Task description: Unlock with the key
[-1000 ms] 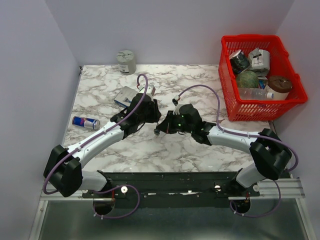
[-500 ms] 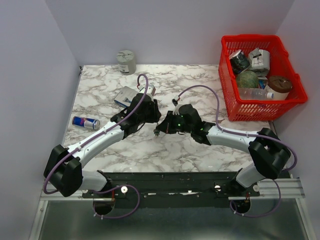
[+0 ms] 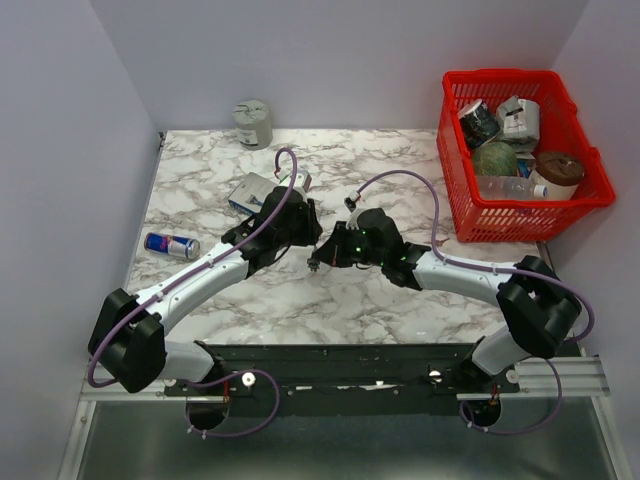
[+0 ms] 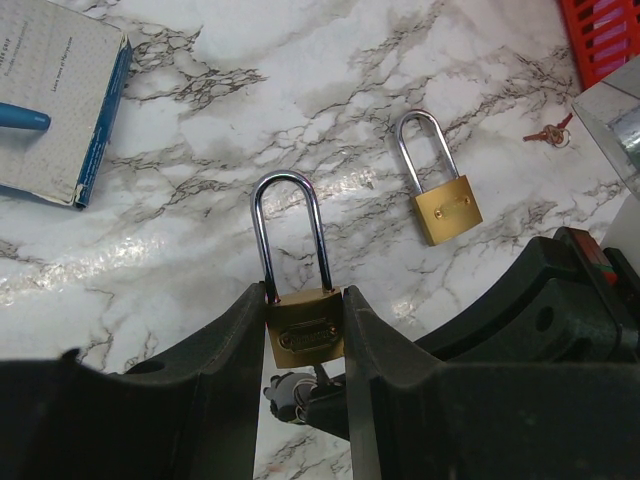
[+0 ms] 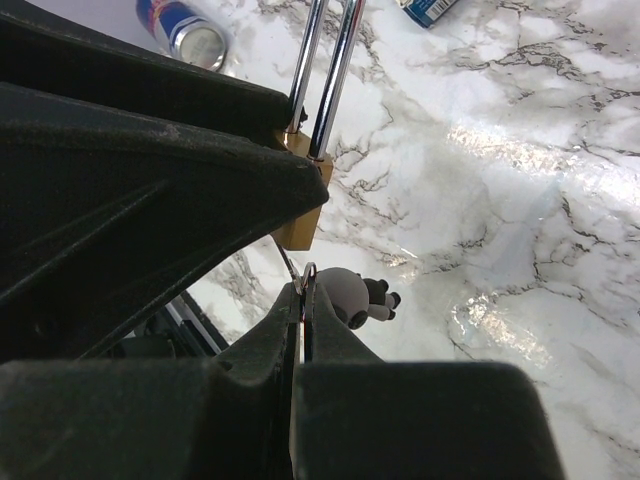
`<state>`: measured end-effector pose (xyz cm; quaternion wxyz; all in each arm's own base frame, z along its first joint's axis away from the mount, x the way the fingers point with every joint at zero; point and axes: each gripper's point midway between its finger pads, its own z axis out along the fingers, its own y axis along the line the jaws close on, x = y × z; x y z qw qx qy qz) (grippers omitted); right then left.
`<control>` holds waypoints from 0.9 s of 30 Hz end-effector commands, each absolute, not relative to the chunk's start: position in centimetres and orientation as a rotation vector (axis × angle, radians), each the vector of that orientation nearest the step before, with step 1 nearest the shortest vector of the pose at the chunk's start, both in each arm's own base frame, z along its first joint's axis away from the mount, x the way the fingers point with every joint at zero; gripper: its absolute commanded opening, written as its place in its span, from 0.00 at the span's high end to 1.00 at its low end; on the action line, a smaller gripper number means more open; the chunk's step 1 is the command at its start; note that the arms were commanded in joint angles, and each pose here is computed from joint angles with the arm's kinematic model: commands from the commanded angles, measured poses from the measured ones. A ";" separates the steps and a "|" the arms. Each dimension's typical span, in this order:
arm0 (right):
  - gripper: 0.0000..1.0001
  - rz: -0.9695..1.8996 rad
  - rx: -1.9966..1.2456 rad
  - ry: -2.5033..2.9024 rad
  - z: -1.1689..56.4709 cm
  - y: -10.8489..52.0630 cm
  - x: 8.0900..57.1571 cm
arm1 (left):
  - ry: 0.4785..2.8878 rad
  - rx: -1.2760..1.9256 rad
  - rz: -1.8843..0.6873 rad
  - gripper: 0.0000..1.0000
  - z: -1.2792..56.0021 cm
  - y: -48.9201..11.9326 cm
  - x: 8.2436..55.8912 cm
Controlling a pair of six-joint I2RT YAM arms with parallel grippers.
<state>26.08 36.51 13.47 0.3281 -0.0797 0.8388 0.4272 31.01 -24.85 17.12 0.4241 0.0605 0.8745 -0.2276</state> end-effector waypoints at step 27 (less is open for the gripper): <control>0.99 1.094 -0.145 2.172 14.5 36.3 27.5 | 2.172 0.157 -0.575 1.00 17.5 -25.0 31.5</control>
